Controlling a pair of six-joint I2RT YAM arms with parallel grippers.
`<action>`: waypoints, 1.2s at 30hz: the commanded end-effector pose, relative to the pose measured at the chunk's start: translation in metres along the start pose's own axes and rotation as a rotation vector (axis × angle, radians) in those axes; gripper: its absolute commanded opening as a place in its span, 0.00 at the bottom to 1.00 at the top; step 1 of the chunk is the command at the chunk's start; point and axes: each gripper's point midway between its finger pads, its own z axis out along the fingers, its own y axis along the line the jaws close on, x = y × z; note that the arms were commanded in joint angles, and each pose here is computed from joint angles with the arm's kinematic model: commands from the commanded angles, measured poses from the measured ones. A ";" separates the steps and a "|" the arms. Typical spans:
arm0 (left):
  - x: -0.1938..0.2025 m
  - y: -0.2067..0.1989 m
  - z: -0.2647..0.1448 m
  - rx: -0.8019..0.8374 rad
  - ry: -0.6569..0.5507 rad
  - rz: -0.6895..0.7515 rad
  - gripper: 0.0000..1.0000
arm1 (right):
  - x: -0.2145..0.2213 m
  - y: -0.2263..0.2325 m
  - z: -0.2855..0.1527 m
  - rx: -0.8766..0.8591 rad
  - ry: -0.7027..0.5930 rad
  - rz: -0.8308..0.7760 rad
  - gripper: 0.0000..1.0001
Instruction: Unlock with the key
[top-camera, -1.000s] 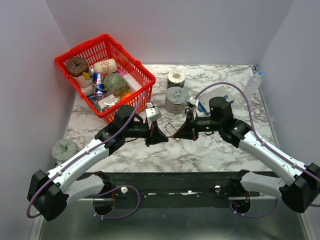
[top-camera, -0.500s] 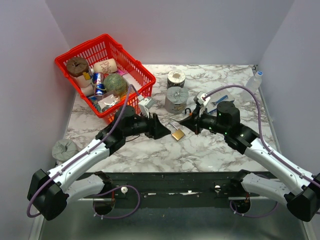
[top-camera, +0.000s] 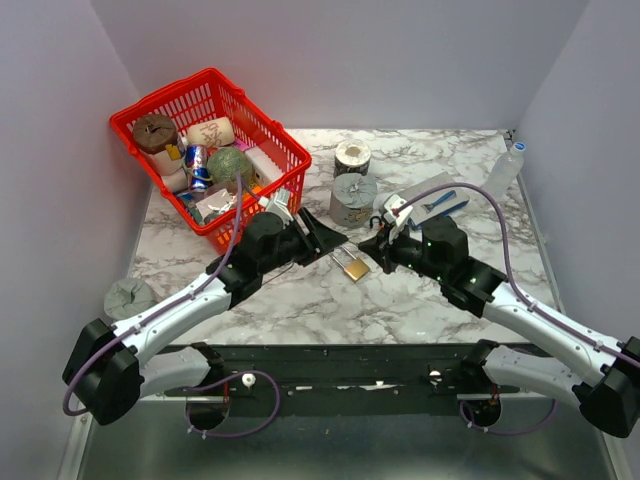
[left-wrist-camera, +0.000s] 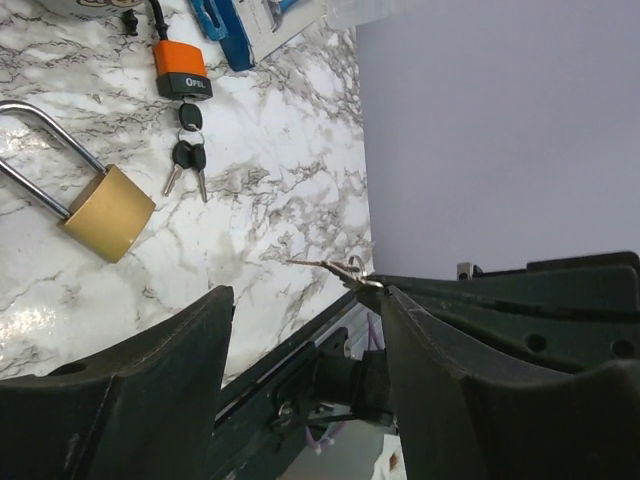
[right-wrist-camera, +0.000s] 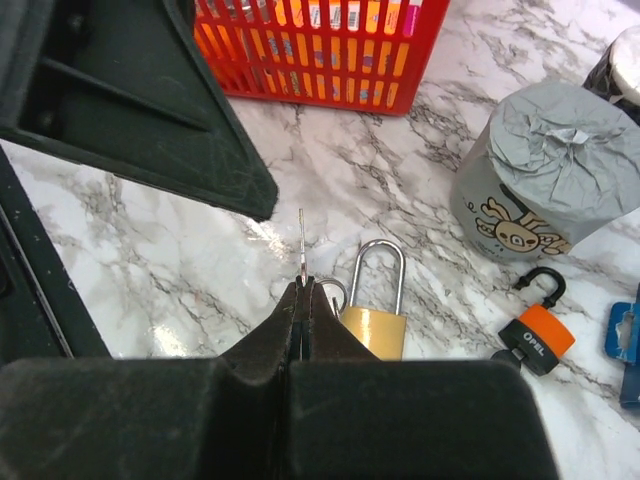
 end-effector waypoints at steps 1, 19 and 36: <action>-0.004 0.003 0.014 -0.023 -0.042 -0.083 0.69 | -0.012 -0.006 0.002 0.055 -0.054 -0.066 0.01; -0.003 0.008 0.022 -0.017 -0.079 -0.160 0.65 | -0.001 0.005 0.012 0.059 -0.016 -0.137 0.01; 0.016 0.005 0.033 -0.004 0.013 -0.160 0.31 | 0.009 0.010 0.022 0.133 0.014 -0.256 0.01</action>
